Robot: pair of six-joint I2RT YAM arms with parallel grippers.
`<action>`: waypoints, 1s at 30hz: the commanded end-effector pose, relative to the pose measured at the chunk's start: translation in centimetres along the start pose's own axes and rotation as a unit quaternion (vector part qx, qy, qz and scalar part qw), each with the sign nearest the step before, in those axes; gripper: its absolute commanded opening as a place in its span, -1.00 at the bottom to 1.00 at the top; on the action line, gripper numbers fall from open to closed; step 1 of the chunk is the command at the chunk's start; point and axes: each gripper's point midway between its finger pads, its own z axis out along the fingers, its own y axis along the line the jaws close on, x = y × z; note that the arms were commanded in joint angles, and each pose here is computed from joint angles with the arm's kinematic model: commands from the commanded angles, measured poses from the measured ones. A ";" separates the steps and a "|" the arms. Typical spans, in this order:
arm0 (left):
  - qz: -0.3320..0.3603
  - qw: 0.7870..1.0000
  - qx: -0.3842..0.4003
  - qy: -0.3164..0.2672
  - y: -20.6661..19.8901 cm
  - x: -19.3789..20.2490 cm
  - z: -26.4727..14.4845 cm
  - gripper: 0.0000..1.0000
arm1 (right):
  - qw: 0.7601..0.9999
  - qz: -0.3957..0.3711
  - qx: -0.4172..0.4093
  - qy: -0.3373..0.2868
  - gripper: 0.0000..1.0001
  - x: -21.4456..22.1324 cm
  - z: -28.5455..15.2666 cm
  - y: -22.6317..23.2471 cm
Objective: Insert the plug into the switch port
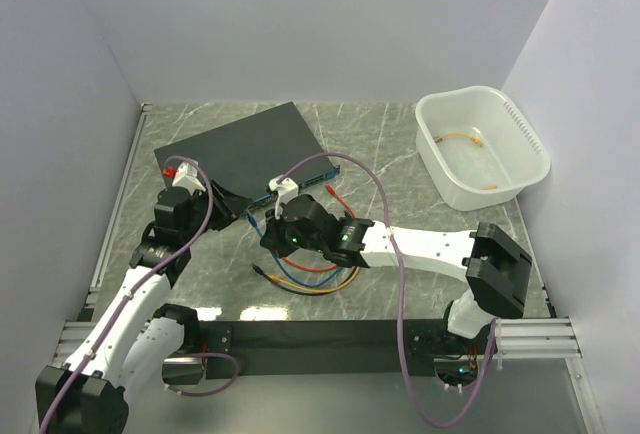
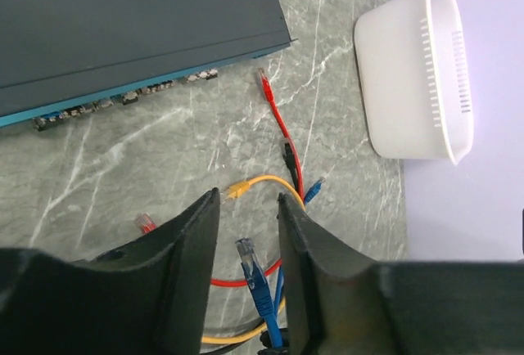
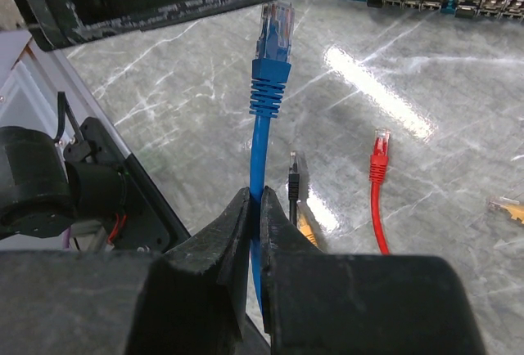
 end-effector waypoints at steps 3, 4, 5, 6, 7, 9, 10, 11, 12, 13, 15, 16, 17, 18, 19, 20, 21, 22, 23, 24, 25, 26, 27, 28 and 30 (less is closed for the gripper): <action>0.000 1.000 0.018 -0.017 -1.3 -0.7 0.1 -0.26 | 0.998 -0.003 -0.019 -0.052 -1.00 -3.5 -0.8 1.9; 0.000 1.000 0.018 -0.018 -1.3 -0.7 0.1 -0.31 | 0.998 -0.003 -0.018 -0.052 -1.00 -3.6 -0.8 1.9; 0.000 1.000 0.018 -0.017 -1.3 -0.6 0.1 -0.34 | 0.998 -0.003 -0.017 -0.055 -1.00 -3.7 -0.8 1.8; 0.000 1.000 0.017 -0.017 -1.4 -0.7 0.1 -0.38 | 0.998 -0.003 -0.016 -0.054 -1.00 -3.6 -0.7 1.8; 0.000 1.000 0.018 -0.016 -1.4 -0.6 0.1 -0.45 | 0.998 -0.003 -0.017 -0.055 -1.00 -3.7 -0.7 1.9; -0.001 1.000 0.019 -0.012 -1.5 -0.4 0.2 -0.50 | 0.998 -0.003 -0.018 -0.060 -1.00 -4.1 -0.8 2.0; -0.001 1.000 0.019 -0.011 -1.5 -0.3 0.2 -0.55 | 0.998 -0.002 -0.018 -0.064 -1.00 -4.3 -0.9 2.0; -0.003 1.000 0.020 -0.008 -1.5 0.0 0.2 -0.56 | 0.998 -0.001 -0.018 -0.065 -1.00 -4.3 -0.9 2.0; -0.003 1.000 0.019 -0.006 -1.4 0.1 0.2 -0.58 | 0.998 0.000 -0.017 -0.066 -1.00 -4.4 -1.0 1.9; -0.004 1.000 0.018 -0.005 -1.3 0.2 0.3 -0.59 | 0.997 0.002 -0.017 -0.070 -1.00 -4.5 -1.1 2.0; -0.007 1.000 0.017 -0.001 -1.3 0.4 0.2 -0.58 | 0.997 0.006 -0.017 -0.075 -1.00 -4.7 -1.1 2.0; -0.008 1.000 0.020 -0.001 -1.4 0.4 0.2 -0.56 | 0.997 0.009 -0.020 -0.080 -1.00 -4.9 -1.3 2.1; -0.008 1.000 0.023 0.001 -1.6 0.5 0.1 -0.55 | 0.997 0.010 -0.022 -0.079 -1.00 -4.8 -1.2 2.2; -0.008 1.000 0.025 0.000 -1.7 0.4 0.1 -0.55 | 0.997 0.011 -0.025 -0.078 -1.00 -4.8 -1.1 2.3; -0.008 1.000 0.025 0.000 -1.8 0.4 0.1 -0.55 | 0.997 0.012 -0.024 -0.076 -1.00 -4.7 -1.0 2.3; -0.007 1.000 0.022 -0.001 -1.7 0.3 0.0 -0.56 | 0.997 0.011 -0.024 -0.077 -1.00 -5.0 -0.9 2.4; -0.007 1.000 0.022 -0.002 -1.8 0.3 -0.1 -0.56 | 0.997 0.011 -0.022 -0.073 -1.00 -4.8 -0.8 2.3; -0.008 1.000 0.024 -0.003 -1.9 0.2 -0.2 -0.56 | 0.997 0.014 -0.019 -0.076 -1.00 -4.9 -0.9 2.2; -0.011 1.000 0.025 -0.002 -1.9 0.3 -0.3 -0.56 | 0.997 0.017 -0.021 -0.074 -1.00 -4.6 -0.9 2.2; -0.011 1.000 0.027 -0.004 -2.1 0.3 -0.4 -0.59 | 0.996 0.020 -0.026 -0.082 -1.00 -4.9 -0.9 2.3; -0.011 0.999 0.030 -0.005 -2.2 0.2 -0.4 -0.61 | 0.996 0.021 -0.029 -0.080 -1.00 -4.6 -0.9 2.4; -0.010 0.999 0.031 -0.005 -2.3 0.2 -0.4 -0.68 | 0.996 0.021 -0.031 -0.081 -1.00 -4.7 -0.9 2.5; -0.009 0.999 0.030 -0.005 -2.3 0.2 -0.4 -0.83 | 0.996 0.020 -0.030 -0.077 -1.00 -4.5 -0.7 2.5; -0.009 1.000 0.028 -0.004 -2.2 0.2 -0.4 -0.91 | 0.996 0.021 -0.028 -0.078 -1.00 -4.7 -0.7 2.4; -0.010 0.999 0.032 -0.001 -2.4 0.3 -0.5 -0.99 | 0.996 0.022 -0.028 -0.081 -1.00 -4.9 -0.8 2.4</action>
